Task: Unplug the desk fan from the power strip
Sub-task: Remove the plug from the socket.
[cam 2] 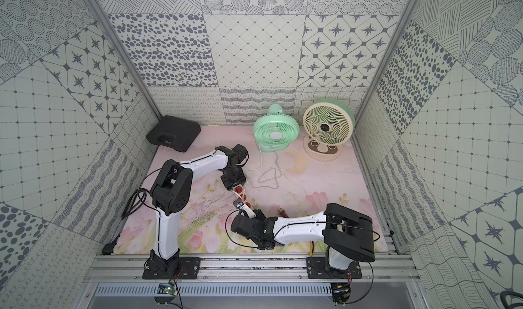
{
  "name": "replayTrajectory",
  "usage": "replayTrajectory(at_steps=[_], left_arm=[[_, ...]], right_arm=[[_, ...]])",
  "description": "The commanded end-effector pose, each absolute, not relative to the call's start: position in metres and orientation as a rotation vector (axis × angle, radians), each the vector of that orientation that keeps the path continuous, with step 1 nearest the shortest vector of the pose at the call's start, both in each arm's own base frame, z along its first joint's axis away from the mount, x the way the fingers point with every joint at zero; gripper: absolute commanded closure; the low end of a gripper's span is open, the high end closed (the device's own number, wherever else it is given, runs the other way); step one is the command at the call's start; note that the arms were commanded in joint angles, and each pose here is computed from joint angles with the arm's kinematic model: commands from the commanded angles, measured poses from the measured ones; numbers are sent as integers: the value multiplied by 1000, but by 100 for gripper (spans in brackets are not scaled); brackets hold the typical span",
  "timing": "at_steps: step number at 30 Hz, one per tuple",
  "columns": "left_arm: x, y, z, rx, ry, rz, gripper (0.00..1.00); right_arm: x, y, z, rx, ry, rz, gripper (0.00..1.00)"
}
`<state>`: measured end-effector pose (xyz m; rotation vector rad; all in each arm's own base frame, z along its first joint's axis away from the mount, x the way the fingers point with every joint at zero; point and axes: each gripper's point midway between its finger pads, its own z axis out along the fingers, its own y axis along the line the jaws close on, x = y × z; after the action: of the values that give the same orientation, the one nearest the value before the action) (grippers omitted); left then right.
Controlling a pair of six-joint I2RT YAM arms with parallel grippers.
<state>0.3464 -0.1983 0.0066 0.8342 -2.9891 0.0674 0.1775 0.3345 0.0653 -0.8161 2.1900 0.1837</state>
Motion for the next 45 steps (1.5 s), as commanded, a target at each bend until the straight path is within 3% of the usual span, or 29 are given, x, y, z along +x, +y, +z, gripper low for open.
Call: replayTrajectory(at_steps=[1, 11, 22, 29, 38, 45], left_arm=[[304, -147, -22, 899, -2841, -335, 100], [303, -145, -21, 902, -2846, -334, 100], [302, -145, -23, 907, -2842, -335, 100], [301, -144, -23, 909, -2839, -339, 100], [301, -144, -24, 906, -2838, -340, 100], [300, -143, -25, 905, -2839, -342, 100]], right_arm=[[175, 353, 100, -694, 2162, 482, 100], [201, 314, 103, -357, 2237, 762, 100], [198, 314, 96, -385, 2258, 777, 100], [192, 332, 93, -520, 2249, 662, 100], [168, 363, 96, -850, 2073, 248, 100], [159, 378, 98, -959, 1977, 106, 100]])
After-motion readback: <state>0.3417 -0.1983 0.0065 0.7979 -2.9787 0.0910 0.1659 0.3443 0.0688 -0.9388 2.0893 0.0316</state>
